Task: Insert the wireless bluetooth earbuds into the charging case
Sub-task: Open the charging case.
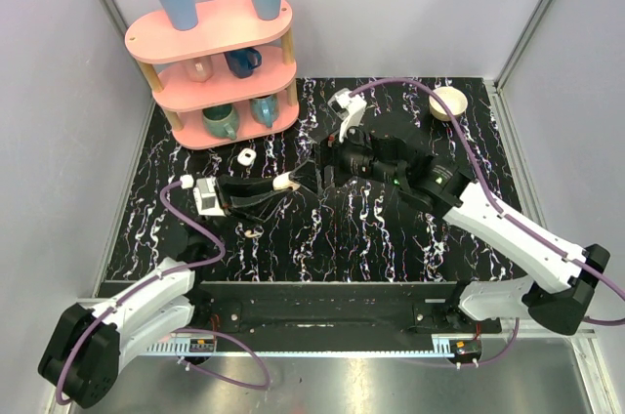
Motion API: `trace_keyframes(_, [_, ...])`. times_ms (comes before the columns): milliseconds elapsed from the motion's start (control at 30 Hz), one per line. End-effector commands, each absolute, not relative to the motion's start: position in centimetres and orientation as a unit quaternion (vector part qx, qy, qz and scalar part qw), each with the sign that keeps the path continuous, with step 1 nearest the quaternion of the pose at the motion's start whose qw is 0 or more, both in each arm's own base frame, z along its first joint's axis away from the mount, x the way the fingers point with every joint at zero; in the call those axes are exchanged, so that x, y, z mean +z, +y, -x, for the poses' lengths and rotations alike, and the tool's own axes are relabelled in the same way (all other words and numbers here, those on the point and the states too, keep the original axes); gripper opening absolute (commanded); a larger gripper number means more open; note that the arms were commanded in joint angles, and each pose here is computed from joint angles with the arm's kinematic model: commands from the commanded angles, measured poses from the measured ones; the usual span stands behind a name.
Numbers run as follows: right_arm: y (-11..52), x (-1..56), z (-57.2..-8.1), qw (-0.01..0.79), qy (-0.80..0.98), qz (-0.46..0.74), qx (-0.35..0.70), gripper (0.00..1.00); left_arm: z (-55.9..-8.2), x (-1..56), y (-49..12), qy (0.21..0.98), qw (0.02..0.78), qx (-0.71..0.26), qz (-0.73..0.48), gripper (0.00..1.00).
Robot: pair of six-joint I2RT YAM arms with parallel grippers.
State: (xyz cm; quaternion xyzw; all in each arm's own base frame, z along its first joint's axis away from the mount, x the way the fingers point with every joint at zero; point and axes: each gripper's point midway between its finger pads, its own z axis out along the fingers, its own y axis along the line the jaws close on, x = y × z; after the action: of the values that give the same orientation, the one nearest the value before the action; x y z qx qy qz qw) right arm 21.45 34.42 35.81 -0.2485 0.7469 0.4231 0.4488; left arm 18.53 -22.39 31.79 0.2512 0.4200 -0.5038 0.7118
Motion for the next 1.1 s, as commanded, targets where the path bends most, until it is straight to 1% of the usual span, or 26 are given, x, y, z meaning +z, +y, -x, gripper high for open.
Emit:
trace_keyframes(0, [34.8,37.1,-21.0,0.443,0.738,0.254,0.441,0.89,-15.3,37.0,-20.7,0.293,0.775,-0.49,-0.27,0.0])
trace_keyframes(233, [35.4,36.6,-20.2,0.422,0.736,0.277,0.452,0.87,-15.8,37.0,-20.7,0.297,0.781,-0.479,-0.269,0.0])
trace_keyframes(400, [35.6,36.0,-20.5,0.419,0.74,0.281,0.445,0.86,-15.7,37.3,-20.7,0.294,0.781,-0.479,-0.272,0.0])
trace_keyframes(733, [35.5,36.0,-22.0,0.444,0.744,0.262,0.424,0.85,-14.0,37.6,-21.4,0.277,0.757,-0.51,-0.301,0.0])
trace_keyframes(1067, [35.9,36.2,-22.9,0.455,0.743,0.257,0.418,0.85,-12.8,37.8,-21.6,0.265,0.747,-0.515,-0.327,0.0])
